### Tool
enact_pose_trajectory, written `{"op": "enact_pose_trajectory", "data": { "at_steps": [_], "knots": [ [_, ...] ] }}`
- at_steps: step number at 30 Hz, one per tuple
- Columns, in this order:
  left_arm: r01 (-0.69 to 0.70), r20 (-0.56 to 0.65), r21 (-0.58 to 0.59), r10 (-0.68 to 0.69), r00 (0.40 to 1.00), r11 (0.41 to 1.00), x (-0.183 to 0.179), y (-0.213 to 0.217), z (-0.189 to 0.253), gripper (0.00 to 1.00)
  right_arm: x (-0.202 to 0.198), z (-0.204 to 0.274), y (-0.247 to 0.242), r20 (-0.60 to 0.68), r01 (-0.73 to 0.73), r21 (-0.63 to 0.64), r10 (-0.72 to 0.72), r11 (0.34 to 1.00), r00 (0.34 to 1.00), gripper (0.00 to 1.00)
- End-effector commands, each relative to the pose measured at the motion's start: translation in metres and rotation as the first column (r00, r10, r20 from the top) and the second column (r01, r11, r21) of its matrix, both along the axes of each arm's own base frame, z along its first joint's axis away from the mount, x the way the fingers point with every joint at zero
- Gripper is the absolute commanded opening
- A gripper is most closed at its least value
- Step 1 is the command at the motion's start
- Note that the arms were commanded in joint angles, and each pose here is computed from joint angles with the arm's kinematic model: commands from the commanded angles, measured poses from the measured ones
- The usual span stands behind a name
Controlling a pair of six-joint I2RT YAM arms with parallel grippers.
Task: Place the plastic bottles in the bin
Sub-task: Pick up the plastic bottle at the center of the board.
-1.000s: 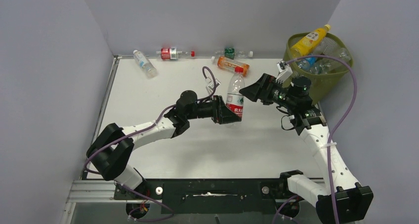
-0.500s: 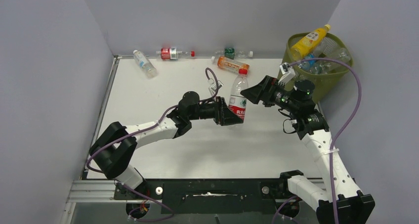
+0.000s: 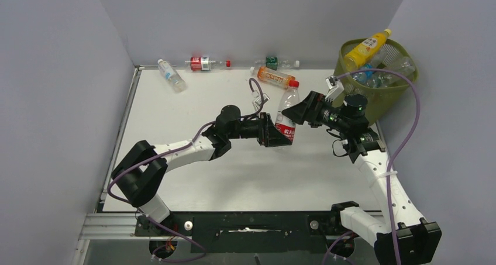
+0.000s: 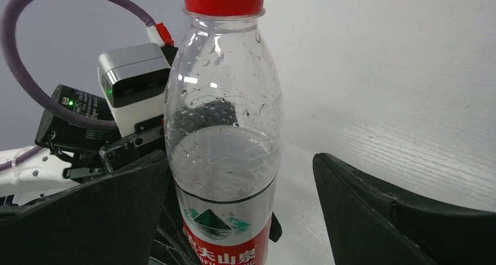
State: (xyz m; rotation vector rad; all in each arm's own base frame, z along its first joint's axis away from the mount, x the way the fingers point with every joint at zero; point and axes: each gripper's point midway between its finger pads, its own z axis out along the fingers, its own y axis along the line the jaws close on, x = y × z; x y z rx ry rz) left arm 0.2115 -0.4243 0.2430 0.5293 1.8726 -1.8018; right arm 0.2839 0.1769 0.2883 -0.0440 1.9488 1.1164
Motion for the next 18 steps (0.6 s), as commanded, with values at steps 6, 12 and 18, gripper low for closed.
{"op": "enact_pose_trajectory", "data": {
  "at_steps": [6, 12, 18],
  "knots": [
    [0.094, 0.081, -0.058, -0.089, 0.993, 0.994, -0.013, -0.014, 0.024, 0.51, -0.006, 0.002, 0.009, 0.053, -0.043, 0.018, 0.042, 0.999, 0.998, 0.81],
    [0.104, 0.054, -0.019, -0.103, 0.993, 0.994, -0.019, -0.010, 0.008, 0.52, -0.017, -0.015, 0.009, 0.032, -0.044, 0.015, 0.044, 0.999, 0.999, 0.56],
    [0.123, 0.038, 0.006, -0.123, 0.992, 0.992, -0.020, -0.011, -0.004, 0.58, -0.027, -0.031, 0.004, 0.012, -0.028, -0.008, 0.028, 1.000, 1.000, 0.51]
  ]
}}
